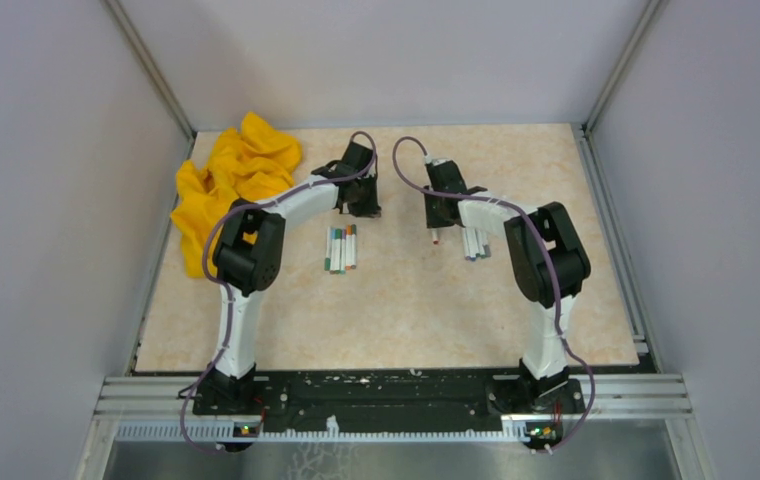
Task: Open the pen caps
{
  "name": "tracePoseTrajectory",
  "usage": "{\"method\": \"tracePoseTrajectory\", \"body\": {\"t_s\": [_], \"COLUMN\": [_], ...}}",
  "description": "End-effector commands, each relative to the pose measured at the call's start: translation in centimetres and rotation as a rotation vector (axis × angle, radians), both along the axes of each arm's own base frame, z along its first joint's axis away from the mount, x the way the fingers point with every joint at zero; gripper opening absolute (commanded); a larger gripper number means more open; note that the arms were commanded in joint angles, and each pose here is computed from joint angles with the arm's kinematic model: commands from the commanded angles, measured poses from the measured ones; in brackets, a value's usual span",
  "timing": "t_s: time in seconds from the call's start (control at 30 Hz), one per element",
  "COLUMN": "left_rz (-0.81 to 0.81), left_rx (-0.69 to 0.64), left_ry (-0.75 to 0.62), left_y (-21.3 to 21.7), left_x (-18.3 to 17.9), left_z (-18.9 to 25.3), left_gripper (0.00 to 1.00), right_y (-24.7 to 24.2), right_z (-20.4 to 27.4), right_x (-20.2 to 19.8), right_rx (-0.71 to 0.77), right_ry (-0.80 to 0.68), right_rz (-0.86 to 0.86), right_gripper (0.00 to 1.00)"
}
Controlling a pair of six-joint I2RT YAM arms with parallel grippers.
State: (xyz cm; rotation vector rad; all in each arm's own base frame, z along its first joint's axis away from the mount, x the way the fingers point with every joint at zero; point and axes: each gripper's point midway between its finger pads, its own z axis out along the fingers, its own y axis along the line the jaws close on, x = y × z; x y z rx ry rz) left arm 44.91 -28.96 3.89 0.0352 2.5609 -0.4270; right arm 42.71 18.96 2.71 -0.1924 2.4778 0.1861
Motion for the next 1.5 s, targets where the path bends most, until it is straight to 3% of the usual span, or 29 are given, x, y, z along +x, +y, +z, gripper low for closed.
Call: {"method": "tracePoseTrajectory", "body": {"t_s": [0.0,0.23,0.4,0.57,0.67,0.8,1.0,1.13,1.3,1.47], "left_rz": [-0.014,-0.004,0.0,0.01,0.025,0.066,0.156,0.204,0.236,0.192], "left_rx": [0.01,0.019,0.013,0.027,0.035,0.045,-0.047,-0.134,-0.21,-0.301], "left_ry": [0.043,0.047,0.034,0.017,-0.009,-0.077,-0.321,-0.52,-0.665,-0.775], "left_y": [-0.2,0.0,-0.1,0.2,0.5,1.5,3.6,5.2,6.6,6.3], "left_x": [-1.0,-1.0,-0.7,-0.4,0.0,0.5,1.1,0.5,-0.7,-2.0], "left_z": [-1.2,-1.7,-1.3,-0.9,0.0,2.5,10.2,14.8,17.8,20.1], "left_gripper": [0.21,0.27,0.37,0.41,0.42,0.46,0.53,0.62,0.98,0.99], "right_y": [-0.1,-0.3,-0.4,-0.3,-0.4,-0.8,-1.2,-0.6,-0.2,-1.1], "right_z": [-0.1,0.7,2.2,4.1,5.9,10.4,21.5,25.3,24.6,21.4], "right_x": [0.3,0.7,1.2,1.7,2.1,2.7,3.7,2.8,4.1,4.1], "right_rx": [0.003,-0.006,-0.012,-0.002,0.005,0.012,0.177,0.275,0.226,0.144], "right_ry": [-0.015,-0.043,-0.082,-0.131,-0.189,-0.328,-0.691,-0.881,-0.807,-0.698], "right_rz": [-0.003,-0.002,0.001,0.011,0.016,0.009,-0.076,-0.019,-0.014,-0.046], "right_gripper": [0.23,0.29,0.36,0.48,0.63,0.98,0.99,0.98,0.97,0.94]}}
